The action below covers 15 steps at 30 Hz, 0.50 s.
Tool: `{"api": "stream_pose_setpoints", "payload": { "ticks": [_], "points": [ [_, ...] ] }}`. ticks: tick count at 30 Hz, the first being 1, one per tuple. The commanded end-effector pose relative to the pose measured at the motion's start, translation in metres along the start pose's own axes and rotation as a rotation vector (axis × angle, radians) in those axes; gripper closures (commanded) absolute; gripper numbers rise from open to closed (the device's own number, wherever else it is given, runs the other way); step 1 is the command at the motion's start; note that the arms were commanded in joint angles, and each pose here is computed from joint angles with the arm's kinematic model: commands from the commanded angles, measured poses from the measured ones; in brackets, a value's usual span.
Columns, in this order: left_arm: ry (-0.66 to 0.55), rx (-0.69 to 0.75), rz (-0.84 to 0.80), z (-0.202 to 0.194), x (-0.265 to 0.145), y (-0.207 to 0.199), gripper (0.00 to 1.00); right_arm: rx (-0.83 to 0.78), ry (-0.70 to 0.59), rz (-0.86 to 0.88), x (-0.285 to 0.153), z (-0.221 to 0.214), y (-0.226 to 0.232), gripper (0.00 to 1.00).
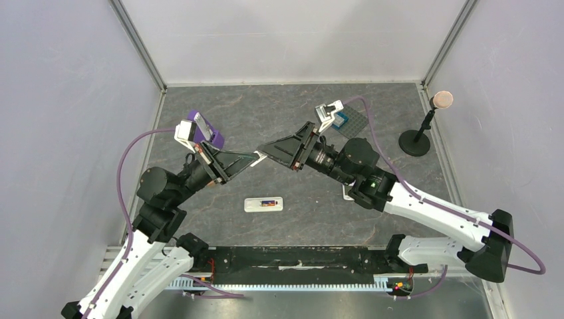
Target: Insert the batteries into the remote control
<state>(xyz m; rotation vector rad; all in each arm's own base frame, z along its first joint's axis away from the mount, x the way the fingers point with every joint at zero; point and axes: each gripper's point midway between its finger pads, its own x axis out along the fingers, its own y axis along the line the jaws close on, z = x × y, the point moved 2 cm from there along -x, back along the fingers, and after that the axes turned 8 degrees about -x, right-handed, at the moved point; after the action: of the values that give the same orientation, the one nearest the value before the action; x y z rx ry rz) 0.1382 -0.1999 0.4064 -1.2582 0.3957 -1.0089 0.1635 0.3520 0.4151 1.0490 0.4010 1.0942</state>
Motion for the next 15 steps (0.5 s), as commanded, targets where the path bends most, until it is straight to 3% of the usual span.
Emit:
{"api": "stream_pose_setpoints", "payload": {
  "ticks": [1, 15],
  "points": [
    [-0.034, 0.032, -0.041, 0.0069, 0.0001, -0.0164, 0.98, -0.03, -0.013, 0.024, 0.0075, 0.0029, 0.0162, 0.39],
    [-0.041, 0.02, -0.031, 0.0072, -0.0001, -0.0119, 0.98, -0.035, -0.032, -0.007, 0.0153, -0.0007, 0.0099, 0.63]
  ]
}}
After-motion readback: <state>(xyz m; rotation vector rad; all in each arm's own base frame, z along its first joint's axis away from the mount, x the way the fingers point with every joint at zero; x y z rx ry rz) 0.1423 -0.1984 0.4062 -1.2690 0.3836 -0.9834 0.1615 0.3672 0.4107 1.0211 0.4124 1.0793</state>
